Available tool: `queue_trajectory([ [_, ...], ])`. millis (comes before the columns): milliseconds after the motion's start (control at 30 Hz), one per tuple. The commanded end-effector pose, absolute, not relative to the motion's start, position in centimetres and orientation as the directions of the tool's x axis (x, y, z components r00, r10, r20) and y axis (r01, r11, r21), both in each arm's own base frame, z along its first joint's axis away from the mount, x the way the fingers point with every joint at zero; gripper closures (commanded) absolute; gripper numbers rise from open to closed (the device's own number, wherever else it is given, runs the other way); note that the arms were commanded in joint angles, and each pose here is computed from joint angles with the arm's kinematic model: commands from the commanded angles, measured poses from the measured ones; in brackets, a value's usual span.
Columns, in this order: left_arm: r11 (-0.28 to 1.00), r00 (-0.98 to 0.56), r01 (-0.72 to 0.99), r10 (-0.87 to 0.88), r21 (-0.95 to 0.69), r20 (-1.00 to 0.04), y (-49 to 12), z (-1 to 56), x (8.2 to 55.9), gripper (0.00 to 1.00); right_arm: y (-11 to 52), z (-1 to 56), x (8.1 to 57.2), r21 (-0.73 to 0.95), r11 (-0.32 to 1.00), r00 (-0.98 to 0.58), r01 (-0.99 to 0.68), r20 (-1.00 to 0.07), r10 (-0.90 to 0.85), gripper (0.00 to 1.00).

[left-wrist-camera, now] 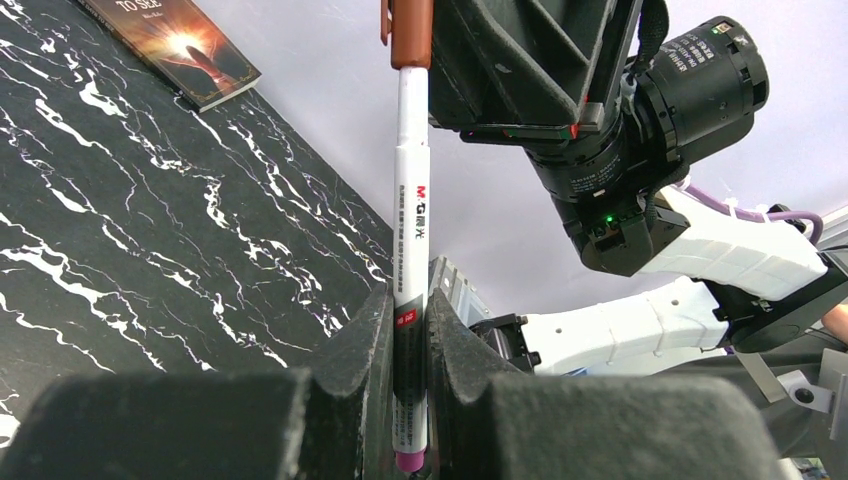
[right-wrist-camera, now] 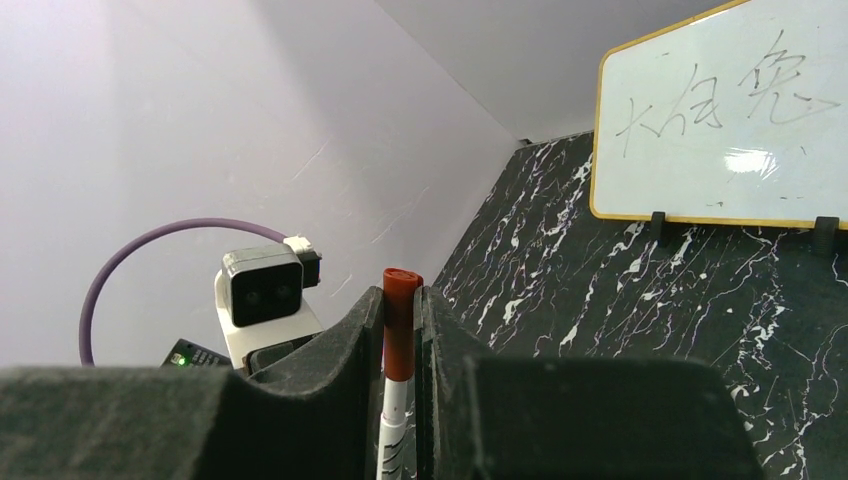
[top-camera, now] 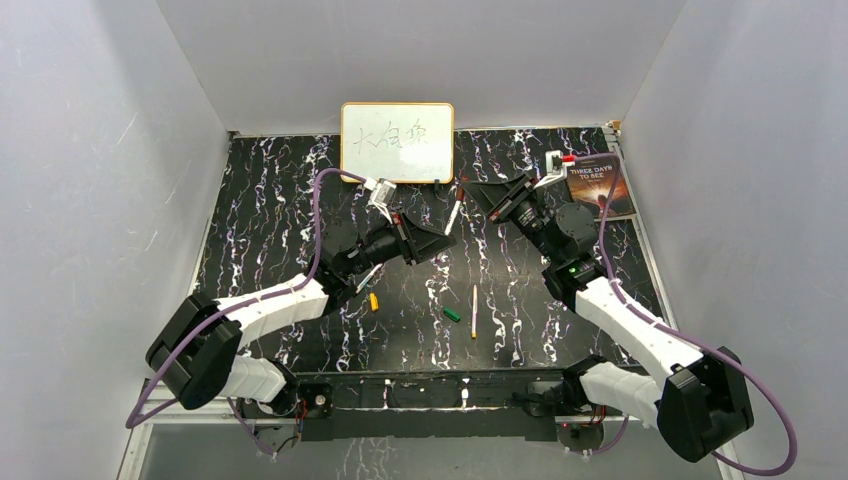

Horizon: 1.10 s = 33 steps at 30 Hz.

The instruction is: Insert the pens into the pen caps

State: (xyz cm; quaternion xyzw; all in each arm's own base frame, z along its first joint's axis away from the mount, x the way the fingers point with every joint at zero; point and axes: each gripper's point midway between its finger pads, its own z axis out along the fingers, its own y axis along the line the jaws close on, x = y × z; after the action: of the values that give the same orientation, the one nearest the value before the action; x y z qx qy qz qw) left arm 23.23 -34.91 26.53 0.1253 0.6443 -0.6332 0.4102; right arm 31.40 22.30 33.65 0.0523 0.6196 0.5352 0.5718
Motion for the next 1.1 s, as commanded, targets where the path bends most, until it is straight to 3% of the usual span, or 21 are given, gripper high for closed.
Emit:
queue_trajectory([
  [0, 0.128, -0.545, 0.760, -0.407, -0.637, -0.733, -34.7, 30.7, 22.9, 1.00, 22.0, 35.2, 30.6, 0.702, 0.401, -0.309, -0.589, -0.654, 0.691, 1.00],
  [233, 0.201, -0.492, 0.783, -0.380, -0.589, -0.783, -34.9, 30.0, 24.1, 1.00, 22.3, 33.8, 30.0, 0.722, 0.384, -0.358, -0.576, -0.645, 0.675, 1.00],
  [567, 0.470, -0.179, 0.841, -0.229, -0.269, -0.957, -34.5, 29.0, 28.8, 1.00, 21.9, 30.9, 29.4, 0.691, 0.474, -0.372, -0.546, -0.707, 0.602, 1.00],
  [733, 0.489, -0.030, 0.862, -0.212, -0.133, -0.977, -34.2, 29.2, 29.3, 1.00, 21.7, 31.5, 29.3, 0.663, 0.492, -0.346, -0.564, -0.731, 0.589, 1.00],
  [1067, 0.444, 0.015, 0.894, -0.151, -0.054, -0.988, -34.7, 29.1, 28.1, 1.00, 21.8, 34.1, 29.4, 0.610, 0.493, -0.280, -0.620, -0.759, 0.587, 0.97],
])
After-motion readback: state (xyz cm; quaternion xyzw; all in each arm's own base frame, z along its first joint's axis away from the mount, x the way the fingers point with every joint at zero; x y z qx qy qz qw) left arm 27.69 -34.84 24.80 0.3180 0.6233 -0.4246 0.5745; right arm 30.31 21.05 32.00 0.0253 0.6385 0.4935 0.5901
